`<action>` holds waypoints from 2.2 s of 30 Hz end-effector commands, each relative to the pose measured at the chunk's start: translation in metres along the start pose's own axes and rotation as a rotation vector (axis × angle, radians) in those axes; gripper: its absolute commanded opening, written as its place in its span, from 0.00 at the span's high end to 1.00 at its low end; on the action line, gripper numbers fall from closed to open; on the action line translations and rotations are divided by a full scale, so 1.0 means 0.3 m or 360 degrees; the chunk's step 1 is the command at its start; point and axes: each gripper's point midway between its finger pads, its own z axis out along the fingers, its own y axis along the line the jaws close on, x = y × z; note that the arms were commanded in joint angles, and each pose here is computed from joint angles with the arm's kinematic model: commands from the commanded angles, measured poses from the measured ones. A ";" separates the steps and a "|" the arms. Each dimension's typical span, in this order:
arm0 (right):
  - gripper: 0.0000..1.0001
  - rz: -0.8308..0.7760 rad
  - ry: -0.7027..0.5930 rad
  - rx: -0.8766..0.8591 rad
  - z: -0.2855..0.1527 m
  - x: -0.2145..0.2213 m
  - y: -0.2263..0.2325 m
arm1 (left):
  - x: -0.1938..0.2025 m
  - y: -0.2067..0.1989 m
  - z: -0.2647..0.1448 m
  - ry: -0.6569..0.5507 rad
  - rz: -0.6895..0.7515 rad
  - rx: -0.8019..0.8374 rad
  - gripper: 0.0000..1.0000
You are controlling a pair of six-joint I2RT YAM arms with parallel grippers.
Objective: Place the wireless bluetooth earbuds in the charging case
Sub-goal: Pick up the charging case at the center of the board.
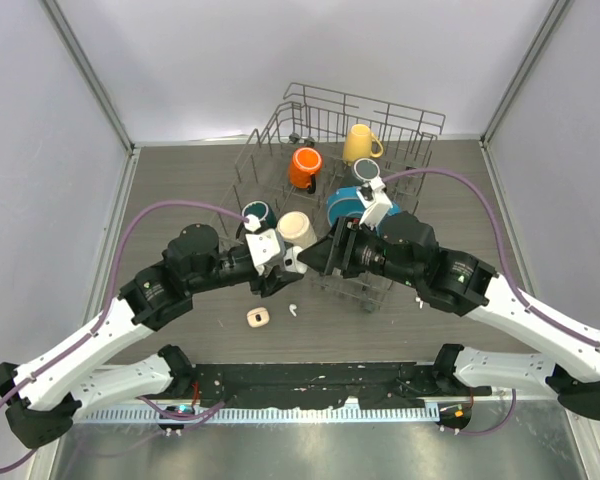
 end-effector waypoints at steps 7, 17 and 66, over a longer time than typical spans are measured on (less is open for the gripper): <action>0.41 -0.0045 0.0104 -0.0161 -0.004 0.046 0.060 | -0.074 0.044 0.013 -0.0121 0.0062 -0.0121 1.00; 0.48 -0.0063 0.0125 -0.0132 0.023 0.062 0.042 | -0.092 0.021 0.021 -0.0146 0.0076 -0.0082 1.00; 0.99 -0.0576 0.0092 -0.0116 -0.137 0.041 -0.056 | -0.140 0.064 -0.048 -0.0313 -0.0606 0.0067 0.00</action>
